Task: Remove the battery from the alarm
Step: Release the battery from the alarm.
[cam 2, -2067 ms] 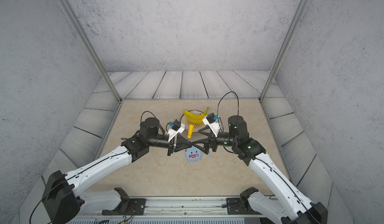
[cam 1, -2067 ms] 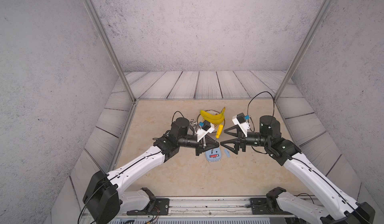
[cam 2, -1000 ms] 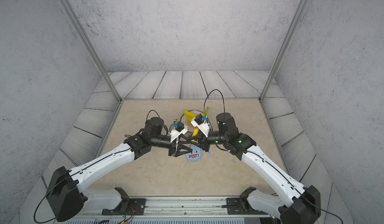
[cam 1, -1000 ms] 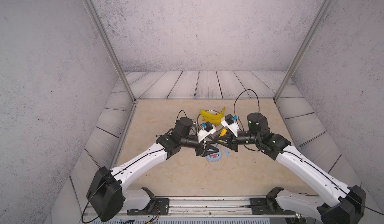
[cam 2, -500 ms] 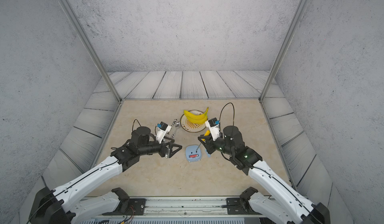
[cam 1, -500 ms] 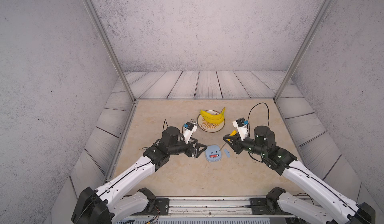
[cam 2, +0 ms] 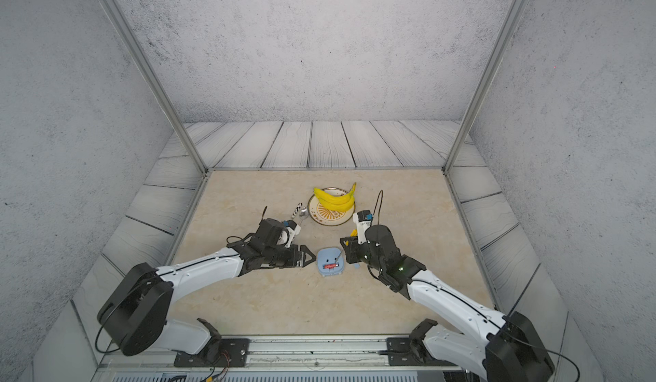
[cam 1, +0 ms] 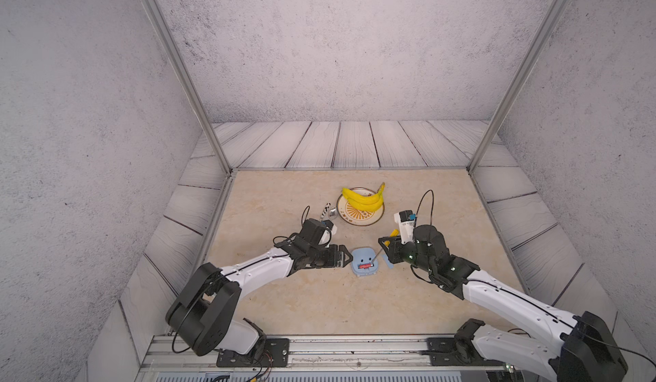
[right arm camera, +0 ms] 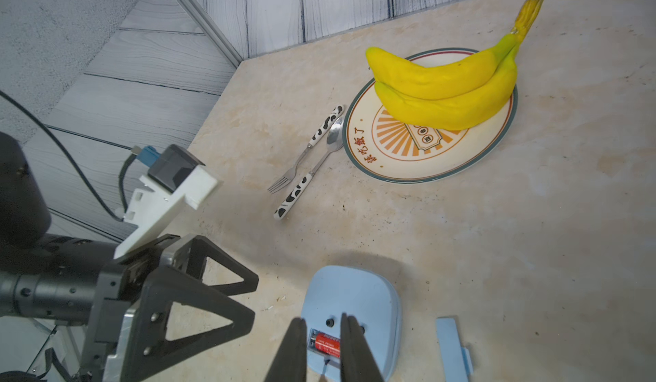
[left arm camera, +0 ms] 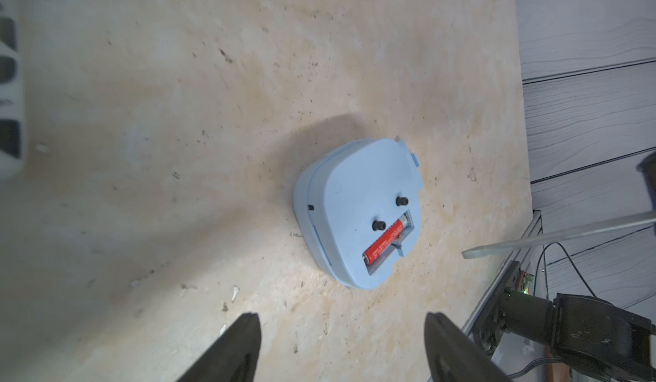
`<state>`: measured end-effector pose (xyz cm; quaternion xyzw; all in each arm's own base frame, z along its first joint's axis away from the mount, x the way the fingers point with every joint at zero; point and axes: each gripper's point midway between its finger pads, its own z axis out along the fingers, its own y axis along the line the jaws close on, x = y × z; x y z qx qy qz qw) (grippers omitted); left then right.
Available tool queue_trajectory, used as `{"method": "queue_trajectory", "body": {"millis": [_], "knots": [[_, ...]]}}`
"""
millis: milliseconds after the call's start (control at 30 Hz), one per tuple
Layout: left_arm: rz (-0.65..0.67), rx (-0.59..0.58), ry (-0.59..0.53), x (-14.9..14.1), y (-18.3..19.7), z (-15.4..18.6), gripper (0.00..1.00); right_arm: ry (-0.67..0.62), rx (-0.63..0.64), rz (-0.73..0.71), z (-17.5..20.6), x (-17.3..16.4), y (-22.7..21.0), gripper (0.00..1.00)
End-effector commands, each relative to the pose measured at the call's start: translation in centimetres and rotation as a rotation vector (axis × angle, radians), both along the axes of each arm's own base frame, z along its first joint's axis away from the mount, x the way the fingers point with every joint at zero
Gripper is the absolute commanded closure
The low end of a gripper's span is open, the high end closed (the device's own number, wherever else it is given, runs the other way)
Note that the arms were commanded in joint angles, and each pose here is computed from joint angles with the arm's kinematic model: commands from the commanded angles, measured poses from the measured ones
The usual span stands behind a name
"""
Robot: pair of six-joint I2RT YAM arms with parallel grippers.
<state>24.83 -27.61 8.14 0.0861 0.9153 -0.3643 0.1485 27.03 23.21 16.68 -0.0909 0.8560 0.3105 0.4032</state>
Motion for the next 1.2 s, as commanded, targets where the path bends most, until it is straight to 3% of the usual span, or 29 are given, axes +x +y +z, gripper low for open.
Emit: {"method": "queue_trajectory", "body": {"millis": [0, 633, 1167], "knots": [[-0.020, -0.065, 0.008, 0.7, -1.5, 0.9, 0.22, -0.023, 0.026, -0.052, 0.2, 1.1, 0.3, 1.00], [-0.072, -0.016, 0.113, 0.2, -3.1, -3.7, 0.28, 0.038, -0.111, -0.105, -4.7, 1.3, -0.9, 1.00], [-0.104, 0.032, 0.167, -0.9, -3.0, -6.2, 0.34, -0.004, -0.178, -0.118, -4.3, 1.4, -1.9, 1.00]]}}
